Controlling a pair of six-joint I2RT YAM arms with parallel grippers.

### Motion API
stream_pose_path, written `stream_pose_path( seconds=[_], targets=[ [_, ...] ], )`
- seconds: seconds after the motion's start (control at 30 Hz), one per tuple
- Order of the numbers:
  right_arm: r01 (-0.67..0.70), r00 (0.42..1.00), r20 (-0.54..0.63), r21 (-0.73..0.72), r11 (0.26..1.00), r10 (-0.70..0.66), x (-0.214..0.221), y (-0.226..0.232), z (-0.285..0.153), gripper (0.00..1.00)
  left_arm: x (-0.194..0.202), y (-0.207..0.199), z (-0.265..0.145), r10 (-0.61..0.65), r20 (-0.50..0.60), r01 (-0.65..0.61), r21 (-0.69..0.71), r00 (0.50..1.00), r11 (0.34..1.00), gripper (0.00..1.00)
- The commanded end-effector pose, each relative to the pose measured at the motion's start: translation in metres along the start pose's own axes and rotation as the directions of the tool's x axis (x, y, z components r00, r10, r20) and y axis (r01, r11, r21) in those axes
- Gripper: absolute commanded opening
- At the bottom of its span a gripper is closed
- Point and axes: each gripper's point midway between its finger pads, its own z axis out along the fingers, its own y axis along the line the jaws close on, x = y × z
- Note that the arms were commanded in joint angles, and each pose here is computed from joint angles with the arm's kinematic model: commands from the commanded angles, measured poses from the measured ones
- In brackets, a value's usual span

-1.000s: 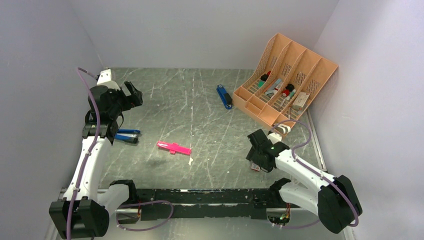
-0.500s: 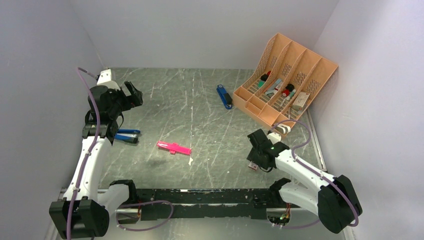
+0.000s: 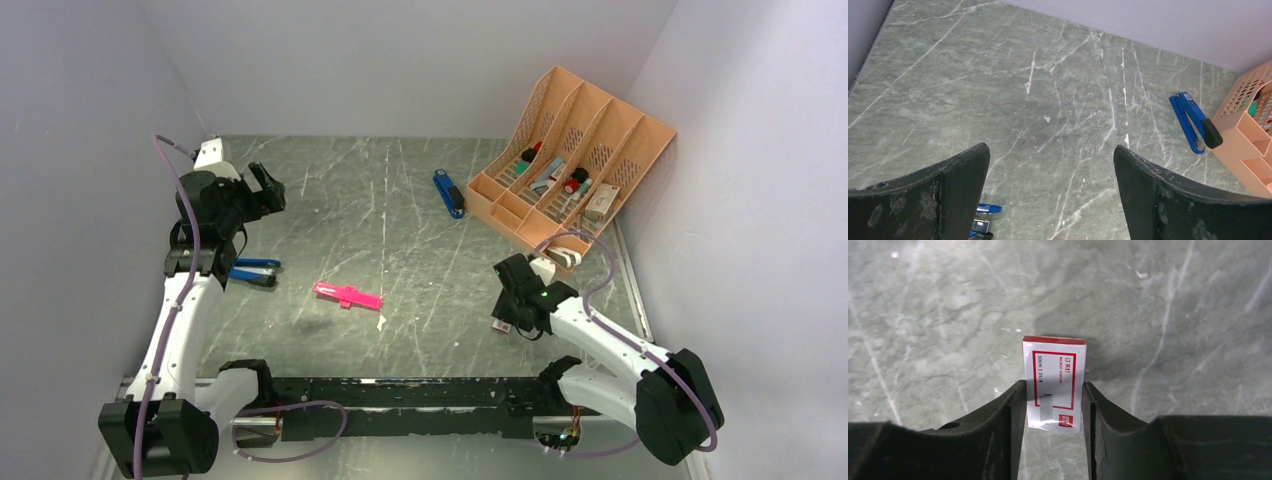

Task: Load the staples into the stapler

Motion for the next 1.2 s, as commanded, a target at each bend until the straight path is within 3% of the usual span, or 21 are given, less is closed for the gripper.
stream_pose_path(
  seconds=[0.0, 0.17, 0.27, 0.43, 0.6, 0.8, 1.07, 1.17],
  targets=[
    [0.102, 0.994, 0.051, -0.138, 0.985, -0.096, -0.020, 0.036, -0.008, 0.43, -0.017, -0.007, -0.006, -0.003, 0.032, 0.002, 0.033, 0.999, 0.999, 0.98],
    [0.264, 0.964, 0.097, -0.274, 0.925, -0.246, -0.030, 0.082, -0.006, 0.44, -0.015, -0.010, -0.004, -0.006, 0.024, 0.005, 0.049, 1.000, 0.999, 0.98],
    [0.384, 0.922, 0.149, -0.257, 0.887, -0.357, -0.045, 0.101, -0.001, 0.45, -0.013, -0.011, -0.003, -0.007, 0.015, 0.006, 0.054, 1.000, 0.999, 0.98],
    [0.614, 0.789, 0.228, -0.260, 0.745, -0.571, -0.056, 0.144, 0.006, 0.48, -0.009, -0.014, 0.000, -0.007, -0.006, 0.007, 0.076, 1.000, 0.997, 0.97],
    [0.769, 0.631, 0.276, -0.348, 0.537, -0.725, -0.044, 0.185, 0.012, 0.49, -0.001, -0.019, 0.006, -0.005, -0.048, 0.010, 0.116, 0.999, 0.993, 0.97],
    [0.848, 0.459, 0.294, -0.428, 0.314, -0.839, -0.024, 0.209, 0.025, 0.49, 0.005, -0.028, 0.007, 0.018, -0.065, -0.006, 0.181, 0.998, 0.983, 0.97],
    [0.891, 0.295, 0.261, -0.424, 0.165, -0.919, -0.010, 0.232, 0.049, 0.49, 0.009, -0.033, 0.008, 0.028, -0.079, -0.010, 0.219, 0.996, 0.976, 0.96],
    [0.885, 0.251, 0.241, -0.450, 0.121, -0.937, 0.004, 0.238, 0.055, 0.54, 0.009, -0.031, 0.008, 0.030, -0.078, -0.014, 0.206, 0.997, 0.979, 0.96]
  ],
)
